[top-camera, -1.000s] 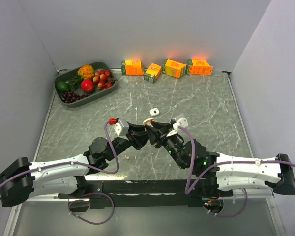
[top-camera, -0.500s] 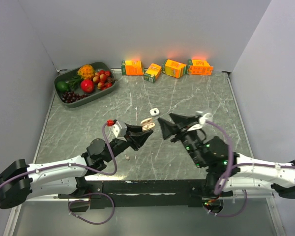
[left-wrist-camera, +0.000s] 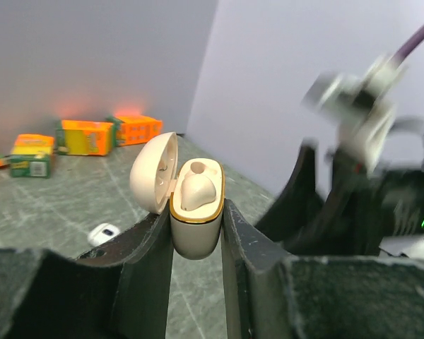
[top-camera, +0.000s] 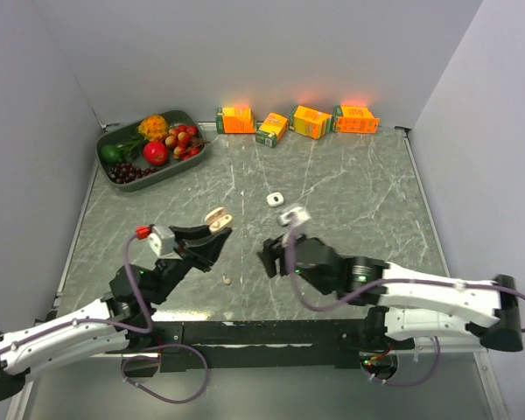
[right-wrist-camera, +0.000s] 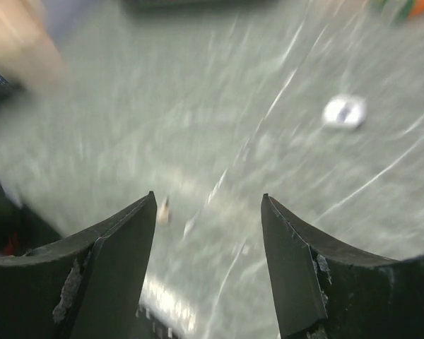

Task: Insert the wireless bluetooth earbuds into the charging case
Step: Adjust the earbud at the center of the board.

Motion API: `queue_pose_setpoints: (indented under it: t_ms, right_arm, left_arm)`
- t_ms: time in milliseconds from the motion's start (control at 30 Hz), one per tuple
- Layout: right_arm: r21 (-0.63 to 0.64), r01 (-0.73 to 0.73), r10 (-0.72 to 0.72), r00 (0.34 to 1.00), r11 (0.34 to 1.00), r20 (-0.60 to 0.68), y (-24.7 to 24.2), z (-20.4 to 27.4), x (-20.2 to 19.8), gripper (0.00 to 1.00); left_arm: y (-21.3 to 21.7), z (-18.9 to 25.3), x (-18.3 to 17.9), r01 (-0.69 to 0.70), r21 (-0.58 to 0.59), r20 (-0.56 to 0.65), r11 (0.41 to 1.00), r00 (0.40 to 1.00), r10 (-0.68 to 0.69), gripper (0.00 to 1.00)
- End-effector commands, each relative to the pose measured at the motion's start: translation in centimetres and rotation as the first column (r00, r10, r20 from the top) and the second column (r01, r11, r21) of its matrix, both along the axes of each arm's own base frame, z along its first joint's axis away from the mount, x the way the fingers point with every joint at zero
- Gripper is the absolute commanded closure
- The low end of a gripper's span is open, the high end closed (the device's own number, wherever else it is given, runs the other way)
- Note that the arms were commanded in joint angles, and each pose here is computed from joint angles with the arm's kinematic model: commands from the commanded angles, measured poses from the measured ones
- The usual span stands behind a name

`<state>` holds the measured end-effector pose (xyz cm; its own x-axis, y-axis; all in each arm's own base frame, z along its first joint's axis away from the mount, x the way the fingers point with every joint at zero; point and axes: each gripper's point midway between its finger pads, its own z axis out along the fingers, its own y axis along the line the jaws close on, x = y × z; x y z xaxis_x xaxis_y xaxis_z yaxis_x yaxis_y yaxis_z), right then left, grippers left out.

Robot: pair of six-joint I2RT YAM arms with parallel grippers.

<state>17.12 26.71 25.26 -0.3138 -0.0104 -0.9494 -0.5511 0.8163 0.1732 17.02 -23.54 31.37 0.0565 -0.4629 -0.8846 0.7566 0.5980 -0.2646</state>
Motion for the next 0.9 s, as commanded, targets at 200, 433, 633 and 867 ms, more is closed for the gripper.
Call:
queue_pose_setpoints:
  t_ms: [200,433,633,867]
  right_arm:
    - [-0.038,-0.336,0.286,0.851,0.941,-0.441,8.6,-11.9,-4.8,0.32]
    - [-0.025,-0.283,0.225,0.808,0.959,-0.544,11.4,-15.4,-3.7,0.33]
    - [-0.055,-0.228,0.159,0.813,0.972,-0.560,13.4,-17.9,-2.0,0.33]
    - [-0.137,-0.175,0.069,0.823,0.975,-0.564,14.1,-20.1,-0.5,0.34]
  left_arm:
    - [6.0,-2.4,1.6,-0.236,0.030,-0.111,0.971,0.965,0.238,0.99]
    - [6.7,-2.0,1.1,-0.229,0.004,-0.106,0.973,0.968,0.228,0.99]
    - [6.4,-1.2,0.9,-0.210,0.008,-0.076,0.978,0.975,0.210,0.99]
    - [6.5,-0.7,0.6,-0.201,-0.004,-0.068,0.980,0.977,0.200,0.99]
